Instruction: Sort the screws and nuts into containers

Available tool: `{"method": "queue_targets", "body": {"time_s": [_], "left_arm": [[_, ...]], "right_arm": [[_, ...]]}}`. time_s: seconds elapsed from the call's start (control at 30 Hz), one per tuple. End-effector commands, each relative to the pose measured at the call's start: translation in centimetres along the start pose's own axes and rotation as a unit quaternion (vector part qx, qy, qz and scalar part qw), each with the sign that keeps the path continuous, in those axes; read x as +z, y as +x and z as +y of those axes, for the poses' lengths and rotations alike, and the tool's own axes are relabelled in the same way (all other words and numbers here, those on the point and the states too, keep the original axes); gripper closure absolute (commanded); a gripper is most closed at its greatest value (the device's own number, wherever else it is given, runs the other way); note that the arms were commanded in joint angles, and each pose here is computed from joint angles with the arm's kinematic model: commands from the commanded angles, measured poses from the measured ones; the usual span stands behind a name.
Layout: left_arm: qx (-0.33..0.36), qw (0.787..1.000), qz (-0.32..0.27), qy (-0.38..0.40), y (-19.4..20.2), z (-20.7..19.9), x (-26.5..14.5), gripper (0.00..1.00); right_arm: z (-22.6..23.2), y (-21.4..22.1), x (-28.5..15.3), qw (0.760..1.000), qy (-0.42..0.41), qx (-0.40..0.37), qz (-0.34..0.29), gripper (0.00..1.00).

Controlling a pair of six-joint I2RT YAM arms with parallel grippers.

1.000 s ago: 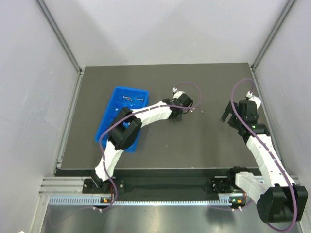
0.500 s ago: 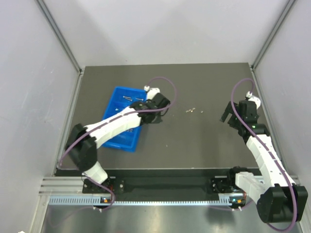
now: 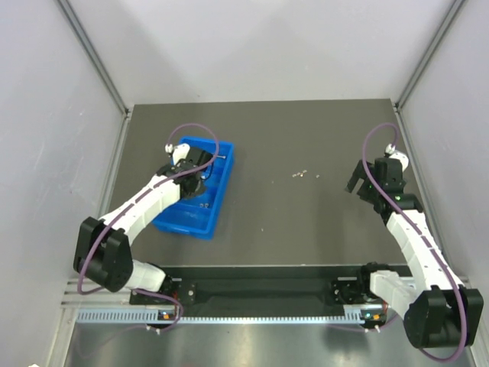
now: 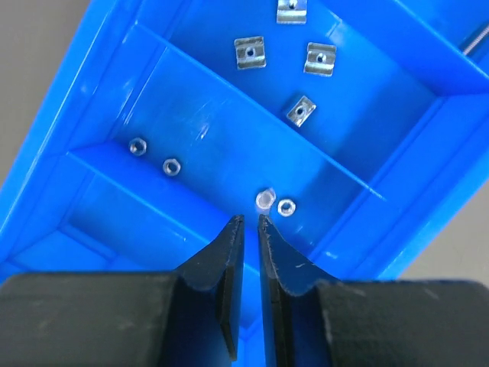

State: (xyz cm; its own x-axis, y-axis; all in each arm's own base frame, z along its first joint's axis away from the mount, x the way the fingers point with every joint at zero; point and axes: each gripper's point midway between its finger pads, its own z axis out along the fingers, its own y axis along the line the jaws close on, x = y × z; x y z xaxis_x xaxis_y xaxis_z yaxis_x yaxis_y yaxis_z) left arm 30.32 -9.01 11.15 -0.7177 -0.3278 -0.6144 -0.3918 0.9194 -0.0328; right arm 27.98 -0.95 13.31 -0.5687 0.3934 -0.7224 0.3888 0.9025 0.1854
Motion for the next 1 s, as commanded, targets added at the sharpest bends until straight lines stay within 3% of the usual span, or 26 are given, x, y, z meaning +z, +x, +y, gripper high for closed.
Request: {"method": "queue_targets", "body": {"time_s": [0.0,0.13,0.23,0.37,0.5,0.53,0.77,0.97], "left_arm": [[-0.016,1.0,-0.013,0.013,-1.1,-0.8,0.3,0.83],[-0.017,0.999,-0.017,0.027,-1.6,-1.3,-0.4,0.57],[-0.018,0.998,-0.034,0.059,-2.9,-2.6,-2.0,0.5],[-0.001,0.991,-0.071,0.115,-5.1,-7.5,-4.8,0.5],[0.064,0.975,-0.09,0.193,-4.0,-16.3,-7.1,0.49],[0.089,0.968,-0.072,0.225,-3.0,-18.5,-7.2,0.49],[0.223,0.918,-0.018,0.327,3.2,-33.2,-3.8,0.51],[0.266,0.889,-0.03,0.371,6.0,-39.5,-1.9,0.52]], "right_arm": [[0.2,-1.2,-0.1,1.0,-0.004,0.006,-0.014,0.0],[0.2,-1.4,-0.3,1.0,-0.003,0.008,-0.021,0.0],[0.3,-1.6,-0.2,1.0,-0.003,0.009,-0.019,0.0],[0.5,-2.3,-0.1,1.0,-0.002,0.008,-0.023,0.0],[0.7,-2.7,0.0,1.0,-0.003,0.005,-0.023,0.0],[0.8,-2.8,-0.1,1.0,-0.005,0.006,-0.025,0.01],[0.9,-2.2,0.1,1.0,-0.01,0.008,-0.019,0.0],[-1.1,-2.5,-0.5,0.998,0.04,0.023,-0.036,0.0]]}}
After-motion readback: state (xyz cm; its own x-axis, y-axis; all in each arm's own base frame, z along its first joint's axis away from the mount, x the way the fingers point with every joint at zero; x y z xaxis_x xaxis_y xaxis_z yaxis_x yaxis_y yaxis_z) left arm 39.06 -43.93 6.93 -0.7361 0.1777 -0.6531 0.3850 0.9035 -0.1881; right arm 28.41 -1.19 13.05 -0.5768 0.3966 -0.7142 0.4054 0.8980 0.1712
